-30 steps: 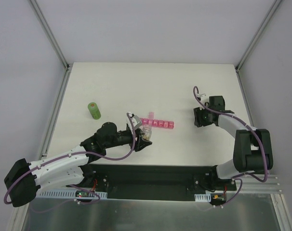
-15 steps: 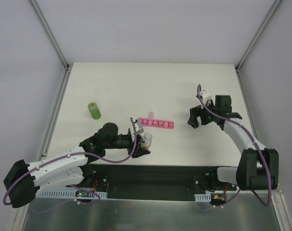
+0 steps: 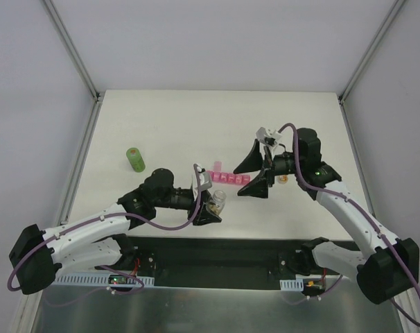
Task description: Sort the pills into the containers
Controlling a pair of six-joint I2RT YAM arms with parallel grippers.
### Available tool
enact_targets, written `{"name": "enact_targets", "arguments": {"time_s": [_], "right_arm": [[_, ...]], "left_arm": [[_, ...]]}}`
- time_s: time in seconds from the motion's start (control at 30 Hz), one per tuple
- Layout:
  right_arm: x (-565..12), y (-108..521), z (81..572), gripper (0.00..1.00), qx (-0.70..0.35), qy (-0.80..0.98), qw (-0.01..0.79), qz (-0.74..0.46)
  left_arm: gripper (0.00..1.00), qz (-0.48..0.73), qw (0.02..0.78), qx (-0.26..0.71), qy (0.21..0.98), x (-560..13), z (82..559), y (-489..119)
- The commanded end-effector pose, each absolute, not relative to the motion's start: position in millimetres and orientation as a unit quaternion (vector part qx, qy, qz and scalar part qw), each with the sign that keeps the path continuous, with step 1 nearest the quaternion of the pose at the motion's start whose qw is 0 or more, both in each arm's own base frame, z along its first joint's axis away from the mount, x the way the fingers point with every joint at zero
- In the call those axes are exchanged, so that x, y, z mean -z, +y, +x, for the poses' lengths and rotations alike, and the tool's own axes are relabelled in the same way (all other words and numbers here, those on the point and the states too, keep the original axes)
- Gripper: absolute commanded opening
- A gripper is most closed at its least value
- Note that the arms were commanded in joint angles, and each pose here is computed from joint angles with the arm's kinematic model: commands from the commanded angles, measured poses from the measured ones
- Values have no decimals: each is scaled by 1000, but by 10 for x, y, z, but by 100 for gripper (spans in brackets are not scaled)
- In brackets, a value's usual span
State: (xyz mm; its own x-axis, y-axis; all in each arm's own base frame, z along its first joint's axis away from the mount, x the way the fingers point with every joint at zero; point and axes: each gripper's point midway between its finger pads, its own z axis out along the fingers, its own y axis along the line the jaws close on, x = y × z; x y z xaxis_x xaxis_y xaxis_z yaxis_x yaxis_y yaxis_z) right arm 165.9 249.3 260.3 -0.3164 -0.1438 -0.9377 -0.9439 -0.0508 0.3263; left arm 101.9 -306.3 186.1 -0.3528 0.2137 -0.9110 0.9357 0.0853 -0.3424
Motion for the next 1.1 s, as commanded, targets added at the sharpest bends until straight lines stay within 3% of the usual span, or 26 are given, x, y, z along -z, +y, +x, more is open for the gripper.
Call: {"name": "enact_targets", "arguments": {"time_s": [0.0,0.2,0.4,0.63,0.83,1.07], "right_arm": [[-3154,2691,1465,98,-616,527,336,-479],[-3124,2889,1323,96,-628,535,299,-479],[-2841,2914,1358,94,-565,573,310,-506],[-2767,2949,1364,77,-544,582,313,-517],[-2775,2966,1359,71,-544,582,313,-517],[-2907,3028,1403,75,-557,579,319,-503]], "left_arm": [[0,461,392,529,595,-2252,1066,-3172],[0,462,392,531,592,-2315,1114,-3244],[0,452,403,527,596,-2369,1174,-3261],[0,437,414,530,597,-2410,1214,-3272],[0,430,417,527,602,-2404,1244,-3278],[0,429,410,531,605,-2375,1247,-3300]]}}
